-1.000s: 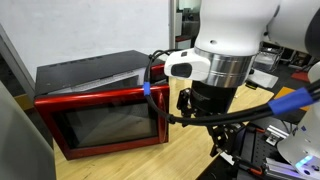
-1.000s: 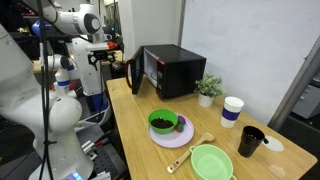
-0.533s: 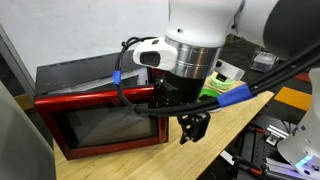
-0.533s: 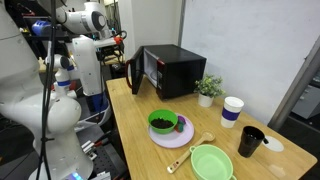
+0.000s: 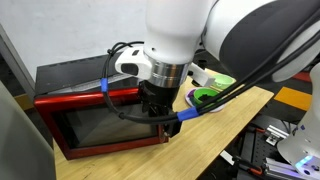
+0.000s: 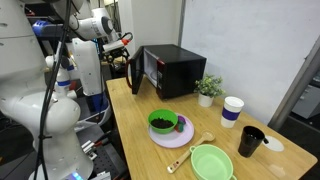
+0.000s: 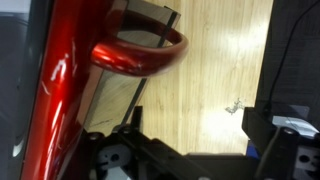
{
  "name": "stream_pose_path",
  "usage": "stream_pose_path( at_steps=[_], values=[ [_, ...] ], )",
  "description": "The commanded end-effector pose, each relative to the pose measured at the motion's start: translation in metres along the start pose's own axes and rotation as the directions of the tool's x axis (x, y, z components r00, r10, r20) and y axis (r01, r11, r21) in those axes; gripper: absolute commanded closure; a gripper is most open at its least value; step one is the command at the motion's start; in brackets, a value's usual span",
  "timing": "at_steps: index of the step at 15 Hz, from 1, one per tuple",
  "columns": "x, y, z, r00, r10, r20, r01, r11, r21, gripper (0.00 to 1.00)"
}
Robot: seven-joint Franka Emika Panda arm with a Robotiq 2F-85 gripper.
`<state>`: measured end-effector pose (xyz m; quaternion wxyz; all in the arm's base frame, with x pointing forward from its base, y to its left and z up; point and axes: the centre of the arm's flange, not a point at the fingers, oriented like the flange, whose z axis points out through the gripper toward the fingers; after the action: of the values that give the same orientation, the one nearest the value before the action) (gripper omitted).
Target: Remove the light green bowl from the microwave and put it on the table
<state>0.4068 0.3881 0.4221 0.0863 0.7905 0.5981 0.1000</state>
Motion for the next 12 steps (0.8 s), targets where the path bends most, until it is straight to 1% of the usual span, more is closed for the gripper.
stream_pose_path(
  at_steps=[1, 5, 8, 10, 12],
  values=[
    [0.014, 0.006, 0.028, 1.000, -0.012, 0.011, 0.012, 0.999, -0.050, 0.00],
    [0.016, 0.005, 0.043, 0.999, -0.033, 0.033, 0.037, 0.990, -0.133, 0.00],
    [0.011, 0.008, 0.049, 0.997, -0.051, 0.058, 0.062, 0.976, -0.210, 0.00],
    [0.007, 0.016, 0.052, 0.996, -0.042, 0.076, 0.060, 0.966, -0.252, 0.00],
    [0.000, 0.031, 0.056, 0.996, -0.014, 0.088, 0.038, 0.960, -0.277, 0.00]
  ],
)
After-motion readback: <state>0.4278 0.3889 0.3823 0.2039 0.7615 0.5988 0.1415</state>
